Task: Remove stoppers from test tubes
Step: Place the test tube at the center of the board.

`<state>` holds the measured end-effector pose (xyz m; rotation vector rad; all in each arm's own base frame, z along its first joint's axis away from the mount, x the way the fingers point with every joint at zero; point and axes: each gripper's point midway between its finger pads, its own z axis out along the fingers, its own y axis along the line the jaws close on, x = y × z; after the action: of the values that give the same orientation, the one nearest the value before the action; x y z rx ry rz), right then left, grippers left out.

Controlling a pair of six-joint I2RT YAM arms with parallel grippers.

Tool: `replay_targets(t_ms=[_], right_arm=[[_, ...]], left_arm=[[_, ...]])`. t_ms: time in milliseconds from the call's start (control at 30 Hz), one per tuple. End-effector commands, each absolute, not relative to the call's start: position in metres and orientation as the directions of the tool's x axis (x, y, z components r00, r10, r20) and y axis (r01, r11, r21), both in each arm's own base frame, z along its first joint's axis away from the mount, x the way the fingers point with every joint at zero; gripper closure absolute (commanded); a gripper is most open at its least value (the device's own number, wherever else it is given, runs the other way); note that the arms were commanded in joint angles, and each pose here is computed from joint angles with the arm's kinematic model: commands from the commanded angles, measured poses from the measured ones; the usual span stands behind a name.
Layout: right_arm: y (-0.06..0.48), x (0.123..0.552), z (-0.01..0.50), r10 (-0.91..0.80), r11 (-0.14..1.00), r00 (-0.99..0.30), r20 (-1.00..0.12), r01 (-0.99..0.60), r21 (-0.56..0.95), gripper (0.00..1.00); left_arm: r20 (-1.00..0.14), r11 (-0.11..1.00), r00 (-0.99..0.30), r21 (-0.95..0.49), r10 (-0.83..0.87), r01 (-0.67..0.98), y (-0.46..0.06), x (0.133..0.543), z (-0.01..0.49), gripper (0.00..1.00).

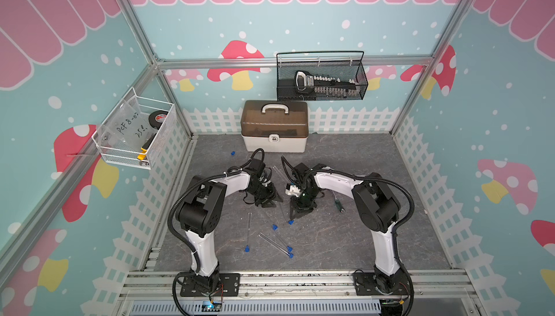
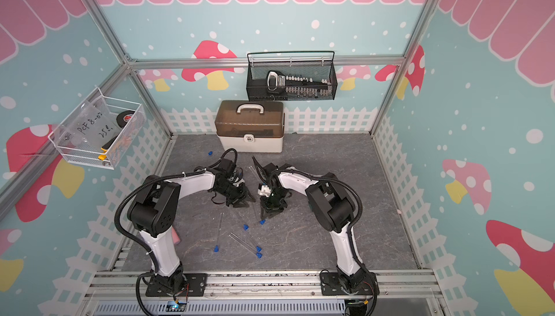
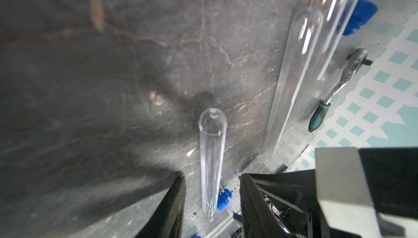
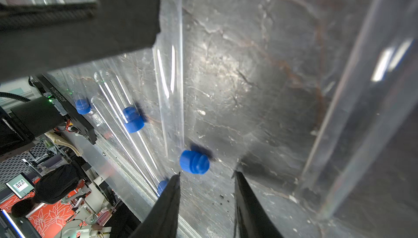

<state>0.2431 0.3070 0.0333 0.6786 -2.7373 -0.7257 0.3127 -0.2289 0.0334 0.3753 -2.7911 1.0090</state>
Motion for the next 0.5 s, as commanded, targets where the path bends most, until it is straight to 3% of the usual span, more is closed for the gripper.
replay_targets(t_ms=[0, 267, 467], right_arm=[[0.309, 0.245, 0.046, -0.502, 0.759, -0.863, 0.060, -0.406, 0.508, 0.60], [0.307, 0.248, 0.107, -0.472, 0.742, -0.864, -0.173, -0.496, 0.450, 0.59], [0.321, 0.224, 0.106, -0.519, 0.723, -0.831, -0.201, -0.552, 0.415, 0.58]], left_arm=[[0.186, 0.734, -0.968, -0.631, -0.168, -0.249, -0.230, 0.314, 0.051, 0.60], [0.084, 0.725, -0.978, -0.660, -0.192, -0.199, -0.222, 0.309, 0.103, 0.60], [-0.111, 0.792, -0.917, -0.551, -0.384, -0.265, -0.159, 0.273, 0.149, 0.58]])
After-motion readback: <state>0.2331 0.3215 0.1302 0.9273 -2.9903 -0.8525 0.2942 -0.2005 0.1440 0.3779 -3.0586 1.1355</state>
